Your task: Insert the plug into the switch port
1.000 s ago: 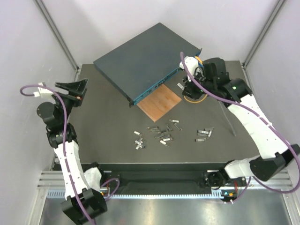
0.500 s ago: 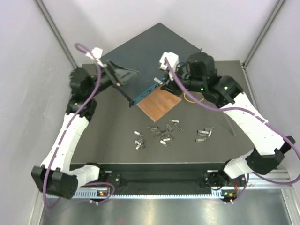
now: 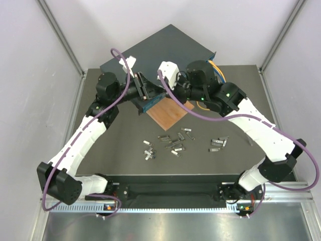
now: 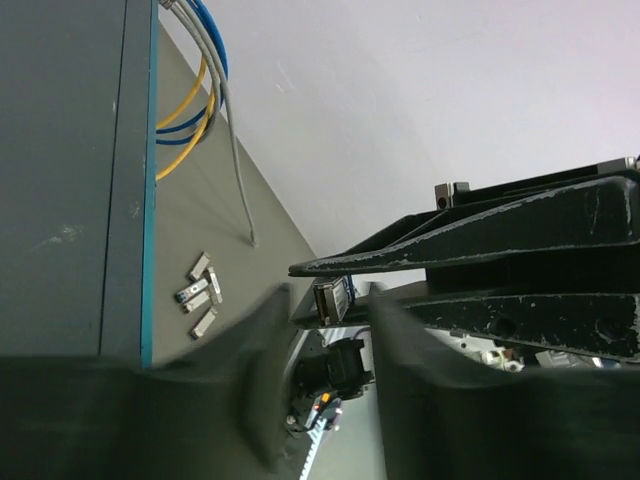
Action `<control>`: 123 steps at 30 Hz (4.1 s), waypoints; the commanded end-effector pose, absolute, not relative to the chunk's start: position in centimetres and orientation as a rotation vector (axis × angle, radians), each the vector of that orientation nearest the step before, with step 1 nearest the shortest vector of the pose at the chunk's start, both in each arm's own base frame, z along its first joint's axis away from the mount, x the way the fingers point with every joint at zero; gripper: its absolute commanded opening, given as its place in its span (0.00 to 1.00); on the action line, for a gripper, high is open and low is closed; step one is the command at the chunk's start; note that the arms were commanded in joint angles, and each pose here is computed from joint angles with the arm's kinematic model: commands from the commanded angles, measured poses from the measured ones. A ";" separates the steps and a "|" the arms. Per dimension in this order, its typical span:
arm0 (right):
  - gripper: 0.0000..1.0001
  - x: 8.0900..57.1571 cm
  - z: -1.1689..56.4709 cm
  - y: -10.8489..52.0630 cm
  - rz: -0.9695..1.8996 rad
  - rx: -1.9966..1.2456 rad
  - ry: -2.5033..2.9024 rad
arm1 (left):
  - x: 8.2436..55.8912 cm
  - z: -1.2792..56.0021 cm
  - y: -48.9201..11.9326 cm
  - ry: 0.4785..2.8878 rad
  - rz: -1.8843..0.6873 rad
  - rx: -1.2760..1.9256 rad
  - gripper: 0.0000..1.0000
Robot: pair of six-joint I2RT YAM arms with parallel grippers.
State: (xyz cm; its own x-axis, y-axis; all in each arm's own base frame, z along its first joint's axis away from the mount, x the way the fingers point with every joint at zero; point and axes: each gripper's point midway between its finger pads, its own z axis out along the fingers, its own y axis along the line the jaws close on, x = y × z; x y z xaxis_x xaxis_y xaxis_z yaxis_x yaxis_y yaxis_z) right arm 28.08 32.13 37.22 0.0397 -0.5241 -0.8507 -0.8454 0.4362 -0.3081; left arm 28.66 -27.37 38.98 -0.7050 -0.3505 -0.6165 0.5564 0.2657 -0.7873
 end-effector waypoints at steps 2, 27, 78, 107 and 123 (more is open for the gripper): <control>0.00 27.7 40.6 32.7 0.388 -1.177 1.524 | 28.7 40.5 -27.6 1.732 -1.536 0.206 0.27; 0.55 27.7 40.5 31.2 0.431 -1.194 1.464 | 29.4 41.2 -27.4 1.727 -1.637 0.110 0.00; 0.00 30.8 31.6 20.4 0.350 -0.858 1.951 | 33.4 35.5 -5.9 1.561 -1.278 -0.640 0.97; 0.00 33.9 31.7 25.0 0.407 -0.825 1.999 | 36.5 33.1 -13.2 1.600 -1.450 -0.475 0.16; 0.00 32.7 32.1 23.5 0.367 -0.776 2.113 | 36.4 33.0 -13.5 1.635 -1.415 -0.449 0.00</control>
State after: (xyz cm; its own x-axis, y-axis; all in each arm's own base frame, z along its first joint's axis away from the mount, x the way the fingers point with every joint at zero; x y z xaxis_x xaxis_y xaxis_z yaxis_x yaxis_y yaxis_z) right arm 33.00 23.44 30.55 -0.4533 -0.4204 -0.7860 -0.6596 0.7513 -0.0213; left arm 36.53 -12.13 31.62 -0.5387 -0.8008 -0.2616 0.1707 0.2003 -0.9648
